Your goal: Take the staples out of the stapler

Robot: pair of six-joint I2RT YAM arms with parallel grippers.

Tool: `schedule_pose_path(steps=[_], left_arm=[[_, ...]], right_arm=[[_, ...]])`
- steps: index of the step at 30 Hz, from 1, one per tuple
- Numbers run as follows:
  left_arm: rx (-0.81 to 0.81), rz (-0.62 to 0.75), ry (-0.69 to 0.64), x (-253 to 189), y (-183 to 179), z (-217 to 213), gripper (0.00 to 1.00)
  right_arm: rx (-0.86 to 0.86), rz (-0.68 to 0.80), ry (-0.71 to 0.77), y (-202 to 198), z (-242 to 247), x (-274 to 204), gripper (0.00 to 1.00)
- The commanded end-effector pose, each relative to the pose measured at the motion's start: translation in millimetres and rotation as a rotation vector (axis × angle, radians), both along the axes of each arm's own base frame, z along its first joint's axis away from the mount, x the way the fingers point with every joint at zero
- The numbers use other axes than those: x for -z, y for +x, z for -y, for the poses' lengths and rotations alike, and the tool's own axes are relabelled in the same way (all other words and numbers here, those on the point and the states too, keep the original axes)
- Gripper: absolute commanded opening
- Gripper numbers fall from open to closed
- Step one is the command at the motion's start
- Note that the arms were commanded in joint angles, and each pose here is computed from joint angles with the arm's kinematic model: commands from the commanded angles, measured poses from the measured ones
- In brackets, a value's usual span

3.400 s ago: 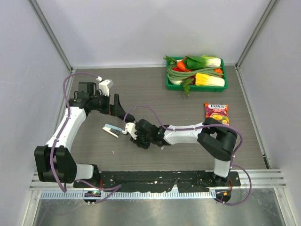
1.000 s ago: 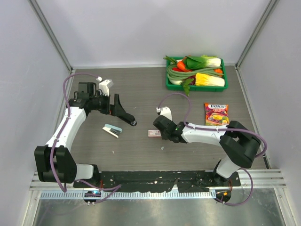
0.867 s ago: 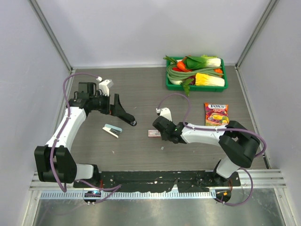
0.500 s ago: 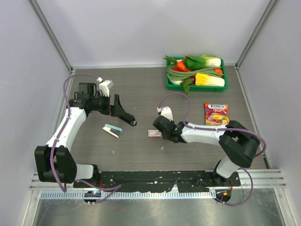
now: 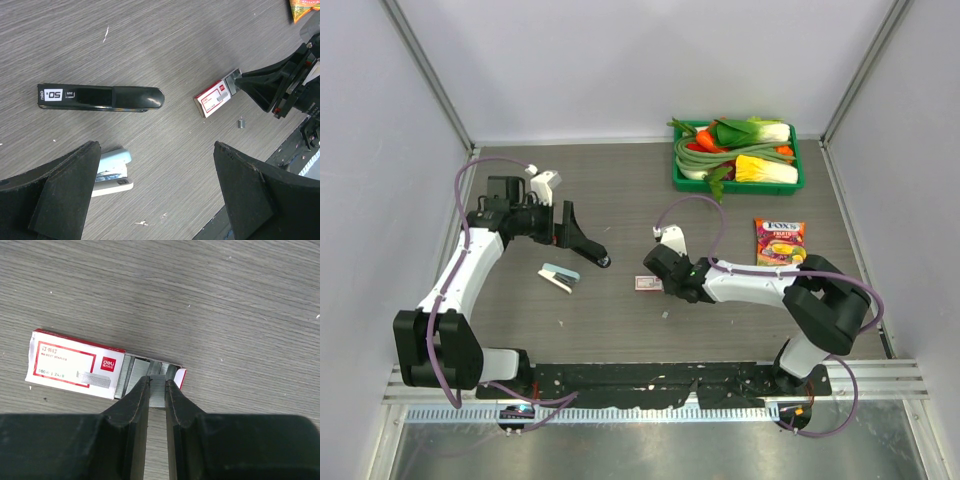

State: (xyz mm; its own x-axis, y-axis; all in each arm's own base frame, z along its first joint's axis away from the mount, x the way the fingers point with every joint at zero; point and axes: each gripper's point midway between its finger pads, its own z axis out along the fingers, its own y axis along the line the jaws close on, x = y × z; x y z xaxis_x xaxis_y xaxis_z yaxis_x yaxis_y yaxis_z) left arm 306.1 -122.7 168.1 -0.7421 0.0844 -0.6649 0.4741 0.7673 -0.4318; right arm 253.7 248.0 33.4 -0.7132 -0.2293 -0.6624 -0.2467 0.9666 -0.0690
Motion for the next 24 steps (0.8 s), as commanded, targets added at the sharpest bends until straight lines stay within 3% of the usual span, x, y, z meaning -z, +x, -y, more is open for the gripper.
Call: schedule_pose_path(steps=[1, 4, 10, 14, 24], left_arm=[[0.010, 0.046, -0.025, -12.0, 1.2, 2.0, 1.00], [0.011, 0.046, -0.026, -11.9, 0.3, 2.1, 1.00], [0.010, 0.048, -0.026, -13.0, 0.0, 1.6, 1.00], [0.013, 0.049, -0.029, -13.6, -0.9, 2.5, 1.00], [0.017, 0.046, -0.033, -13.3, -2.0, 3.3, 1.00]], right_arm=[[0.031, 0.051, 0.041, 11.9, -9.3, -12.4, 0.01], [0.032, 0.049, 0.042, 11.4, -9.2, -11.1, 0.02], [0.031, 0.049, 0.048, 13.1, -12.6, -11.0, 0.14], [0.039, 0.055, 0.043, 14.4, -11.4, -10.7, 0.27], [0.041, 0.048, 0.057, 11.8, -11.4, -13.1, 0.32]])
